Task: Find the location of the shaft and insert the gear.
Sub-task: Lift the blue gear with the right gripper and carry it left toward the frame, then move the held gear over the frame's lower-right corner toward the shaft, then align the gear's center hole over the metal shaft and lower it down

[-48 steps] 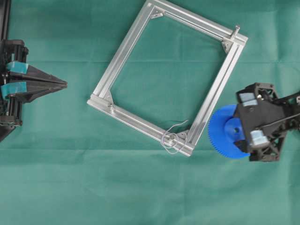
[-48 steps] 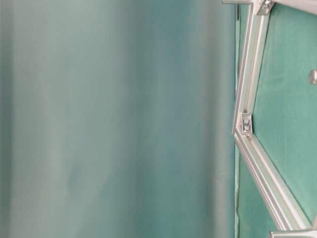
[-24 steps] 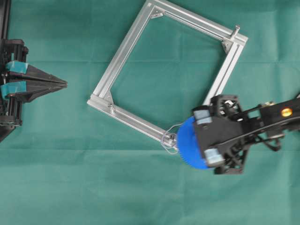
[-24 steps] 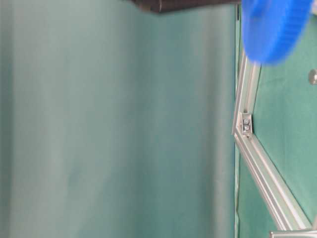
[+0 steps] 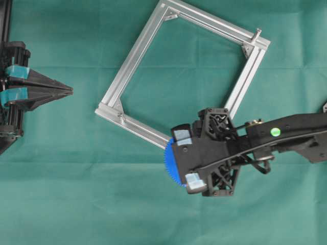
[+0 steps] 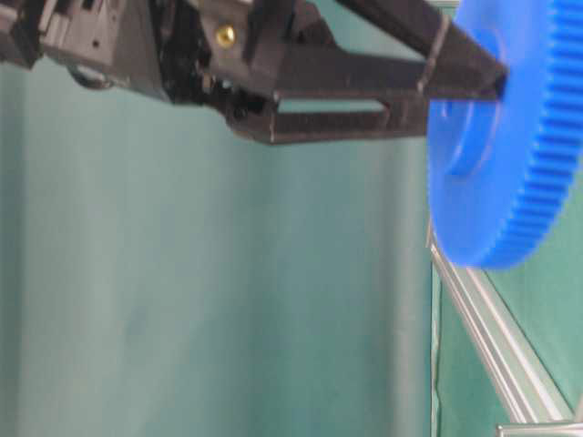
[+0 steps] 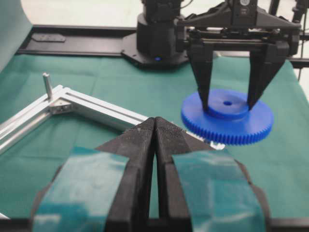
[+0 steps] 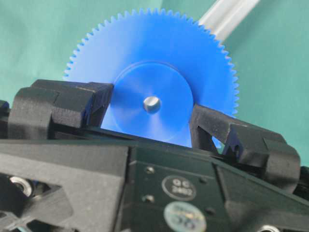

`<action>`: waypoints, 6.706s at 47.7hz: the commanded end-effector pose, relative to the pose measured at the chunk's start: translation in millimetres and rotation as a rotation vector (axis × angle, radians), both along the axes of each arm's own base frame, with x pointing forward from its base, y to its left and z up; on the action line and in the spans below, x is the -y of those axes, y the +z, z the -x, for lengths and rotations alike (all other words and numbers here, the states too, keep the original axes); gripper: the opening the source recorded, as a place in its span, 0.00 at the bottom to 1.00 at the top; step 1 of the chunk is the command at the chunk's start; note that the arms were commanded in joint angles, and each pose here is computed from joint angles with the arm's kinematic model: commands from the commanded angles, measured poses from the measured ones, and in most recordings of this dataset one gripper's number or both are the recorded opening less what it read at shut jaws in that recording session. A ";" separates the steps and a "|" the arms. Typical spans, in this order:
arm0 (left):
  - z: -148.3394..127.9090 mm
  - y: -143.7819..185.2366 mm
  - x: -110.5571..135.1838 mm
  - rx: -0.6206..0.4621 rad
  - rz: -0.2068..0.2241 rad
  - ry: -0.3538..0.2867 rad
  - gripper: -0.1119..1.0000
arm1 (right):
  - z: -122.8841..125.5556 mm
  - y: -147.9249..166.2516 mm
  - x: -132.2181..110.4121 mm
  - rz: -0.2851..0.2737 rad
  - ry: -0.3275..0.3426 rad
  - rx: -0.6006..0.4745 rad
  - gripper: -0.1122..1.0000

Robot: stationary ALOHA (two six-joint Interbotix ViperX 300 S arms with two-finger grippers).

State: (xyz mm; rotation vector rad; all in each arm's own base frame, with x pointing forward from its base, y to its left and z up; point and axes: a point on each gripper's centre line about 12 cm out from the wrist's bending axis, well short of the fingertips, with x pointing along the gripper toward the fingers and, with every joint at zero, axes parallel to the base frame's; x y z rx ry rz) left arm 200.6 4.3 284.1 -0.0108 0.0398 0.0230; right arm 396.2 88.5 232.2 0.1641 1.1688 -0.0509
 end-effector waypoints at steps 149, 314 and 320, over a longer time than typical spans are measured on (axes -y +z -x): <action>-3.5 11.1 -0.8 0.013 0.018 0.005 0.11 | 56.9 -38.7 42.1 0.051 -0.129 0.114 0.72; -3.5 9.8 -0.8 0.003 0.046 0.006 0.11 | 62.6 -64.2 19.1 -0.047 -0.098 0.207 0.72; -3.6 10.4 -0.8 0.004 0.046 0.006 0.11 | 61.7 -67.3 18.8 -0.045 -0.098 0.200 0.72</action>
